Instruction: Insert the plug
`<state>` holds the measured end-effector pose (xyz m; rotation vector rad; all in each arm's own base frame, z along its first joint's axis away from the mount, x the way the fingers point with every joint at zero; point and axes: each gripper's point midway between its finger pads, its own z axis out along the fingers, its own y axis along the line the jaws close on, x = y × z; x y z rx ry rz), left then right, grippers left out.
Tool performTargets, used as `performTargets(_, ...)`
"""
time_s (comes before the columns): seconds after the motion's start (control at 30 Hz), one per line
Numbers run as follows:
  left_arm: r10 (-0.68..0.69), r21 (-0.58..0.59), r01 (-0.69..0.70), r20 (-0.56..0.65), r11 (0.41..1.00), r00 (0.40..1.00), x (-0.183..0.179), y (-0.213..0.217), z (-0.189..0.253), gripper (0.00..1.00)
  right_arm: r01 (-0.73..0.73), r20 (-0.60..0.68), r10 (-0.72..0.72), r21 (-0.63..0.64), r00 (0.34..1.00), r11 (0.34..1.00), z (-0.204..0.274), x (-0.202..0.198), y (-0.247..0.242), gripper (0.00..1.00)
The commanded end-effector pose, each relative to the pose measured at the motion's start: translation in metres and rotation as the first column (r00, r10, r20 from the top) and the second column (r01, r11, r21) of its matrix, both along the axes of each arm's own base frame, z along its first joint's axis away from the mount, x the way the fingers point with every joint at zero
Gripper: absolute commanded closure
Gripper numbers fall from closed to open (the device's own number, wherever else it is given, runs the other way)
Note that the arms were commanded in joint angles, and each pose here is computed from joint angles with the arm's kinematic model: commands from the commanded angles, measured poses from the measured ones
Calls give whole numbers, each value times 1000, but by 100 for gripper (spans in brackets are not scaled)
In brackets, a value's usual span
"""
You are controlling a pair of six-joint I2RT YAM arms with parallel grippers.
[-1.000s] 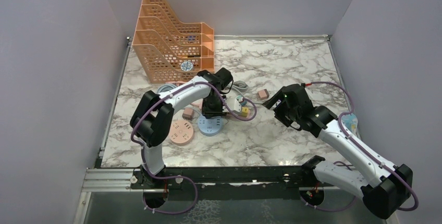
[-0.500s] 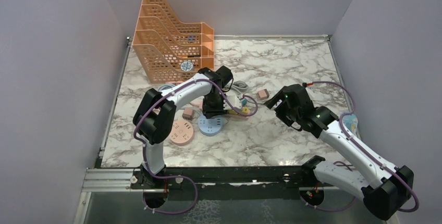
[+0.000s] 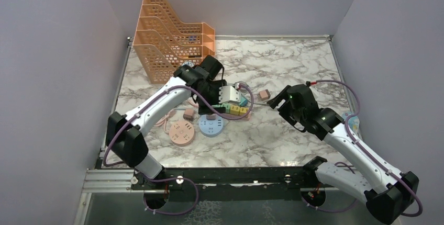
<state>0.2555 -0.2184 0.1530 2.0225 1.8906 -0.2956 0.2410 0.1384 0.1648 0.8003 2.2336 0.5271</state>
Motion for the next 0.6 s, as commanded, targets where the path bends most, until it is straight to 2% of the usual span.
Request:
performTargets(0.0, -42, -183, 56, 83, 982, 996, -5, -20, 35, 25, -28, 104, 37, -83, 994, 996, 28, 13, -8, 27)
performTargets(0.1, 69, -325, -11, 168, 946, 983, 7, -31, 60, 24, -72, 143, 94, -154, 985, 985, 35, 23, -7, 27)
performTargets(0.2, 291, -481, -151, 230, 863, 929, 27, -32, 85, 23, -111, 165, 149, -218, 975, 970, 36, 36, -3, 27)
performTargets(0.27, 456, -593, -257, 213, 763, 864, 39, -28, 102, 22, -136, 147, 178, -259, 973, 956, 30, 45, 2, 26)
performTargets(0.33, 623, -696, -370, 141, 616, 769, 49, -20, 121, 20, -158, 119, 203, -312, 972, 937, 20, 56, 5, 26)
performTargets(0.4, 763, -744, -489, 43, 456, 645, 57, -3, 131, 14, -165, 75, 204, -359, 976, 919, 7, 68, 6, 26)
performTargets(0.43, 801, -746, -531, 5, 402, 598, 56, 4, 132, 12, -172, 52, 206, -380, 977, 909, 0, 74, 8, 26)
performTargets(0.5, 839, -745, -580, -50, 330, 541, 53, 14, 130, 10, -178, 6, 197, -404, 980, 897, -13, 88, 10, 26)
performTargets(0.57, 867, -751, -618, -127, 233, 481, 48, 22, 130, 2, -185, -31, 190, -420, 981, 888, -24, 103, 13, 25)
